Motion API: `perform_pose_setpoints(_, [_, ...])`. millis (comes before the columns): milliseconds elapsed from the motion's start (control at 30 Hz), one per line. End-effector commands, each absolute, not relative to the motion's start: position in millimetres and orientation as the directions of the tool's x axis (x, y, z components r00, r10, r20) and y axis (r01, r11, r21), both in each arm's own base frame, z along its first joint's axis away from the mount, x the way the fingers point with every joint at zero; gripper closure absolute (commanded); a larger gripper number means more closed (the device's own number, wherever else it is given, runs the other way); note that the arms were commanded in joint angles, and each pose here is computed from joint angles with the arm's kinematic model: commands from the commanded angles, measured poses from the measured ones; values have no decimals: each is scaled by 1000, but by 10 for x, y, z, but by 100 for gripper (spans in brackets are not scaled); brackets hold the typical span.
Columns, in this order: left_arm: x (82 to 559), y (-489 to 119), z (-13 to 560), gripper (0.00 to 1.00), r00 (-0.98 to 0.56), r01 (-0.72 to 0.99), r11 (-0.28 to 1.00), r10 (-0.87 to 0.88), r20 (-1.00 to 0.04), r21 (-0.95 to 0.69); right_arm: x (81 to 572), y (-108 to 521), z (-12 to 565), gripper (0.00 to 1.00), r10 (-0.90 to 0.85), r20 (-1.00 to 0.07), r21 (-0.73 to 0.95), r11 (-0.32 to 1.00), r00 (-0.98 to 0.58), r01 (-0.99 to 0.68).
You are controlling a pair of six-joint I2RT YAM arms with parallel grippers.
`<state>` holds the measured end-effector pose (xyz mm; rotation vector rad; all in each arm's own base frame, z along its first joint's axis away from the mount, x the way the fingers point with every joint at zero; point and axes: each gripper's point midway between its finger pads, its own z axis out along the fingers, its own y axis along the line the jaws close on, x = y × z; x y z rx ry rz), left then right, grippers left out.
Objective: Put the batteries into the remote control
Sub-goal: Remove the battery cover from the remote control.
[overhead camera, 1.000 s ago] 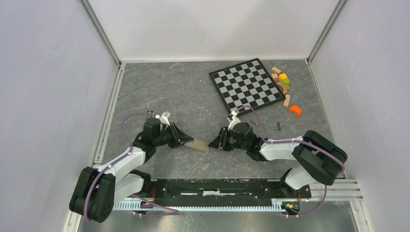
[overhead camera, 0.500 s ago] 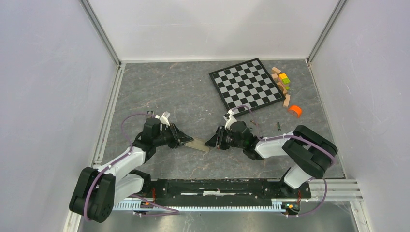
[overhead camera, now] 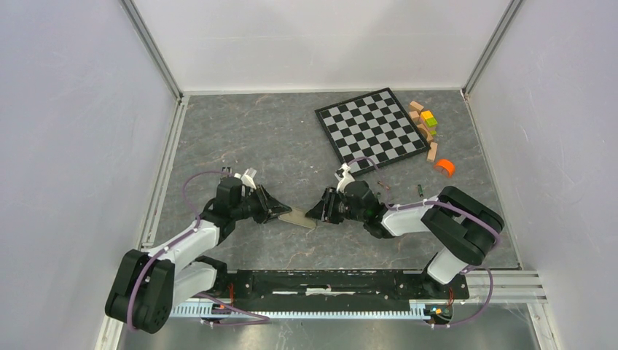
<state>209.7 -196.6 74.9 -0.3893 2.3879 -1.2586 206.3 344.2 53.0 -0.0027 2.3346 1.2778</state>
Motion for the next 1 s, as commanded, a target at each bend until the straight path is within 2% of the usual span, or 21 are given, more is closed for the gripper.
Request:
perform_pose_setpoints(0, [2034, -1851, 494, 98, -882, -121, 630, -423, -208, -767, 2156, 3490, 540, 57, 217, -436, 779, 577, -873, -245])
perform_pose_setpoints(233, [2026, -1824, 456, 98, -881, -138, 641, -428, -203, -755, 2166, 3437, 463, 55, 190, -447, 739, 628, -874, -242])
perform_pose_setpoints(467, [2020, -1801, 419, 98, -880, -148, 654, -429, -203, -742, 2201, 3387, 578, 53, 196, -492, 723, 634, -848, -273])
perform_pose_setpoints(767, [2019, -1801, 391, 98, -884, -154, 659, -425, -196, -736, 2172, 3425, 584, 54, 205, -478, 750, 602, -854, -275])
perform_pose_setpoints(967, [2014, -1808, 402, 98, -885, -148, 657, -421, -196, -739, 2147, 3461, 520, 59, 197, -449, 759, 599, -872, -256])
